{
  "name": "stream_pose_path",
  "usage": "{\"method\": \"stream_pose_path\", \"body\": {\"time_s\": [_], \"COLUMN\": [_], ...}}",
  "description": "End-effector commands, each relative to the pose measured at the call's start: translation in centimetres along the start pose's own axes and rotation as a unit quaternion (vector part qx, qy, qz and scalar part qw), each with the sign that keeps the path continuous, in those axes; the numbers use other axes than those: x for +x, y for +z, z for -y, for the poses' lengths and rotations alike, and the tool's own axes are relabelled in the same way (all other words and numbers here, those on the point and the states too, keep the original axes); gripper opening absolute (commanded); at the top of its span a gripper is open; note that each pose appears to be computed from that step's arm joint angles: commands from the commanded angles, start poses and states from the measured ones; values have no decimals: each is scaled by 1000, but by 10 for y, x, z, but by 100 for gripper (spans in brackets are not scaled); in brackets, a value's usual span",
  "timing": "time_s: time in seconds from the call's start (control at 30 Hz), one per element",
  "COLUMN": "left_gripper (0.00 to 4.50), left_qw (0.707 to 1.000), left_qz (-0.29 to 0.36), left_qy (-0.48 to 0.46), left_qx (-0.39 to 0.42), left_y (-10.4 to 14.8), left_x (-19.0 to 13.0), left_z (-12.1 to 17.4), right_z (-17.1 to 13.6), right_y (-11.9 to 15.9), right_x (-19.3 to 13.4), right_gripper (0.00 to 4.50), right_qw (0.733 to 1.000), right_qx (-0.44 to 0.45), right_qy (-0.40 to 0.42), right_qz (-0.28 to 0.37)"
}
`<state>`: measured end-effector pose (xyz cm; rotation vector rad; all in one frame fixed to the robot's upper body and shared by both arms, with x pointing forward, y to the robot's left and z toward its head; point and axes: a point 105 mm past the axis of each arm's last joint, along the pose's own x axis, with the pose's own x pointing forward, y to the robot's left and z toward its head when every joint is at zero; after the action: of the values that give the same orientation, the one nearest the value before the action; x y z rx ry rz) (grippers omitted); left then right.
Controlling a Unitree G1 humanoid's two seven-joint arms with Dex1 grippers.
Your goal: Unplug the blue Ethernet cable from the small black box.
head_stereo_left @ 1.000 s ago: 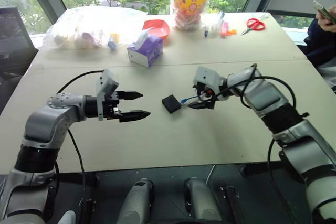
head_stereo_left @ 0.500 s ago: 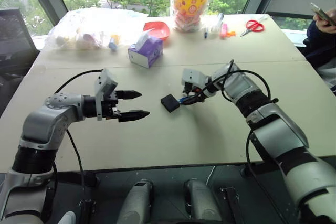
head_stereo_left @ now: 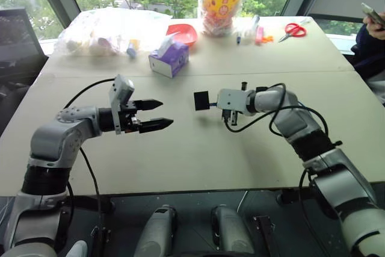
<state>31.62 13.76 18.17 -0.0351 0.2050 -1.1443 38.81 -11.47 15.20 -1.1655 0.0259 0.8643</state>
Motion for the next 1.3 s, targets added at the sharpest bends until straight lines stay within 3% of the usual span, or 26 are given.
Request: {"method": "stream_pose_path", "body": {"time_s": [0.03, 0.27, 0.67, 0.8, 0.93, 1.0, 1.17, 1.3], "left_gripper": [450, 450, 450, 326, 124, 49, 53, 53], "left_qw": [1000, 997, 991, 991, 991, 991, 993, 994], "left_qz": [26, 72, 84, 81, 82, 81, 64, 45], "left_qy": [-5, -22, -91, -100, -100, -99, -95, -102], "left_qx": [0, -36, -51, -46, -47, -47, -26, -12], "left_y": [15, 38, 45, 43, 43, 43, 42, 39], "left_x": [2, 22, 44, 47, 48, 47, 44, 36], "left_z": [-2, -11, 9, 12, 11, 11, 8, 6], "right_z": [28, 15, -5, -5, -4, -3, 5, 0], "right_y": [41, 73, 93, 96, 98, 99, 99, 94], "right_x": [-27, -50, -56, -57, -57, -57, -57, -59], "right_gripper": [4, 4, 4, 0, 0, 0, 0, 169], "right_qw": [989, 972, 969, 968, 968, 967, 973, 979], "right_qx": [-30, -83, -130, -132, -136, -134, -82, 78], "right_qy": [-124, -177, -142, -140, -140, -141, -130, -11], "right_qz": [78, 129, 156, 159, 160, 161, 174, 188]}}
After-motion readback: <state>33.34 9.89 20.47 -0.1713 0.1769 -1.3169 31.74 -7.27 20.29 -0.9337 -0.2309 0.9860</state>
